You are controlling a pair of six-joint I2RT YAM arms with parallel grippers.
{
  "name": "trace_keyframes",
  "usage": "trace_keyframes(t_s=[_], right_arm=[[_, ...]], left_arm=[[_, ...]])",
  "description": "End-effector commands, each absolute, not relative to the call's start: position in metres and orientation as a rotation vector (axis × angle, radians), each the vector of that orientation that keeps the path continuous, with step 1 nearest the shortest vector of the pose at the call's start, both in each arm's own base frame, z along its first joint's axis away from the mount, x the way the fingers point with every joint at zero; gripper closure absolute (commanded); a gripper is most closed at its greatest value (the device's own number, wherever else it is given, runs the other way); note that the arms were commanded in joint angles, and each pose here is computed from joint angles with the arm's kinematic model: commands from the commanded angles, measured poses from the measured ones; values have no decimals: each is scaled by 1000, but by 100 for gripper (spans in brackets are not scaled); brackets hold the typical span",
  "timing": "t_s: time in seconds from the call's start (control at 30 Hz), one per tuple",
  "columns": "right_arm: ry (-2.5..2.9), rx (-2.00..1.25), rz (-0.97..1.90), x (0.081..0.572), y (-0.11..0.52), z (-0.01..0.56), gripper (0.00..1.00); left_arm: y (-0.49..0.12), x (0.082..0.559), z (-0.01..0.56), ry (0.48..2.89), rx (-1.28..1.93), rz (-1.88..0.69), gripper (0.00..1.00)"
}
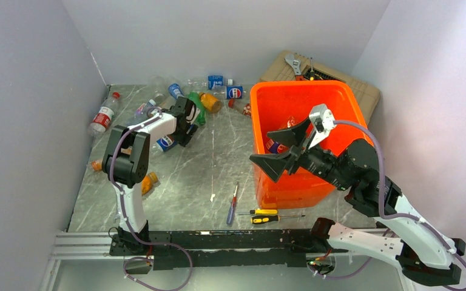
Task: Put the plastic bottles in the bin
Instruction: Pick up the plastic bottle at the center of the board.
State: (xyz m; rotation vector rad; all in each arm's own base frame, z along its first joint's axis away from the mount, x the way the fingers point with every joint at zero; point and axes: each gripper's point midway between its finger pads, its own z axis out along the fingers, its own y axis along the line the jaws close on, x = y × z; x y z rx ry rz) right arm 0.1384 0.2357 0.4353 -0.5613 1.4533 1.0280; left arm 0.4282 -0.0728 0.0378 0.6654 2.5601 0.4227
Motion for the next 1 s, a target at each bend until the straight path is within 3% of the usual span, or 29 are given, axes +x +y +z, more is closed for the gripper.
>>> trace_keyframes(t_s=[0.0,0.27,0.53,0.77,0.97], right_arm=[[1420,-556,1024,141,239,444,0],[1431,-544,1031,146,245,443,0],[1447,-537,1047,150,254,448,0],[1409,-536,1058,148,252,482,0],[1354,-581,1083,148,267,525,0]], left_arm=[[-80,427,26,2573,641,367,19],[-92,413,33,2566,576,258,34],[-102,412,75,2486,592,264,57],[-104,399,186,2247,457,190,60],[-133,346,295,1917,487,-166,57]])
